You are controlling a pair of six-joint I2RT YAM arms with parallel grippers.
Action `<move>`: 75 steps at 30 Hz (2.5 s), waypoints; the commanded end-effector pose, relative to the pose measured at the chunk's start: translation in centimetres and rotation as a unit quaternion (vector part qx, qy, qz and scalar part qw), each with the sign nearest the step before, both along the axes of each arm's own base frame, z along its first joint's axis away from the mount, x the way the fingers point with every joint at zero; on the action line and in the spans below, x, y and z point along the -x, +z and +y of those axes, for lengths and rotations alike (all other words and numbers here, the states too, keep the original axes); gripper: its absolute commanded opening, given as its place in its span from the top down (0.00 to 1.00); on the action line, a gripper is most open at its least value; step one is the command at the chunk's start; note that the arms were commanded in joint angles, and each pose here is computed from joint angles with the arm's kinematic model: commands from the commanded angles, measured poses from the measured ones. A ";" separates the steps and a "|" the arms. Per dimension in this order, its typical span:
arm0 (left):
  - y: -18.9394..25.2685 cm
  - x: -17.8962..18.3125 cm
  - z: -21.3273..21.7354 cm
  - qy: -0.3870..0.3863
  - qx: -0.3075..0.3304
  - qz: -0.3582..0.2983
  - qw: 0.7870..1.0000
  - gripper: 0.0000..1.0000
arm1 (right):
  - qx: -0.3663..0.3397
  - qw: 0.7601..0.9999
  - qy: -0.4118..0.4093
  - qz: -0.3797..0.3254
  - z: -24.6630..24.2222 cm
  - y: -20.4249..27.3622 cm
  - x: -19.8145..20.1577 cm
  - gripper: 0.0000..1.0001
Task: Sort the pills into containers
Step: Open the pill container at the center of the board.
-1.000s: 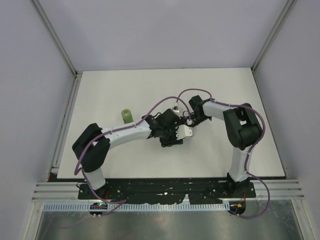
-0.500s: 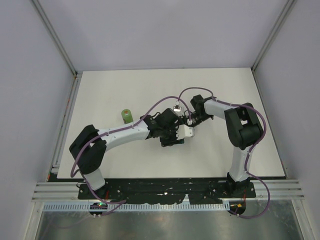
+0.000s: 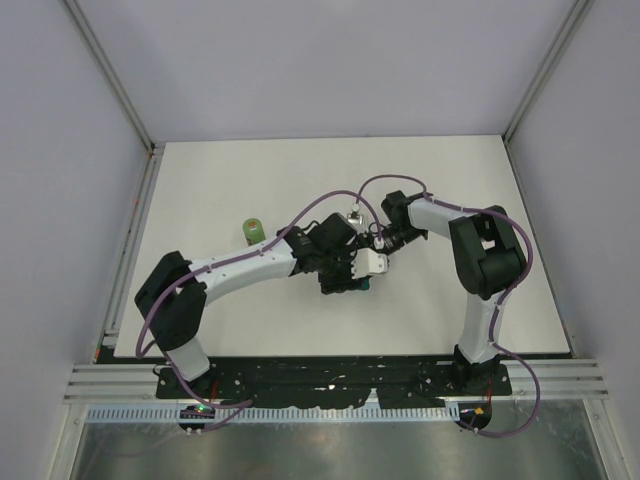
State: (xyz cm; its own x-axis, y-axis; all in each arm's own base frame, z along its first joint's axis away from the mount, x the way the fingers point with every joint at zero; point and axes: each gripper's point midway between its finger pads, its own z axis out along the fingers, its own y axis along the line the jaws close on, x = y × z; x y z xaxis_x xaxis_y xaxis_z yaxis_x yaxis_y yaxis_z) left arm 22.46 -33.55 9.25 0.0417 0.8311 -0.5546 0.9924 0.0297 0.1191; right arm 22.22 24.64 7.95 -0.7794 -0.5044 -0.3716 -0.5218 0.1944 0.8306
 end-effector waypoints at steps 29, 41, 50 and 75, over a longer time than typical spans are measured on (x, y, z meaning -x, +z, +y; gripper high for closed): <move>4.3 -4.7 0.2 0.041 0.037 -0.040 0.998 0.35 | -0.004 1.000 0.017 -0.013 -0.4 0.9 0.6 0.94; 4.1 -5.6 -0.3 0.054 0.052 -0.014 0.997 0.35 | -0.003 1.000 0.019 -0.012 -0.4 0.5 0.7 0.94; 2.9 -6.4 -0.2 0.070 0.051 -0.020 0.996 0.35 | -0.005 1.000 0.019 -0.014 -0.4 0.6 0.7 0.94; 4.9 -4.1 3.9 0.091 0.091 0.002 0.992 0.35 | 0.065 0.996 -0.059 -0.014 -0.9 -2.0 -4.5 0.94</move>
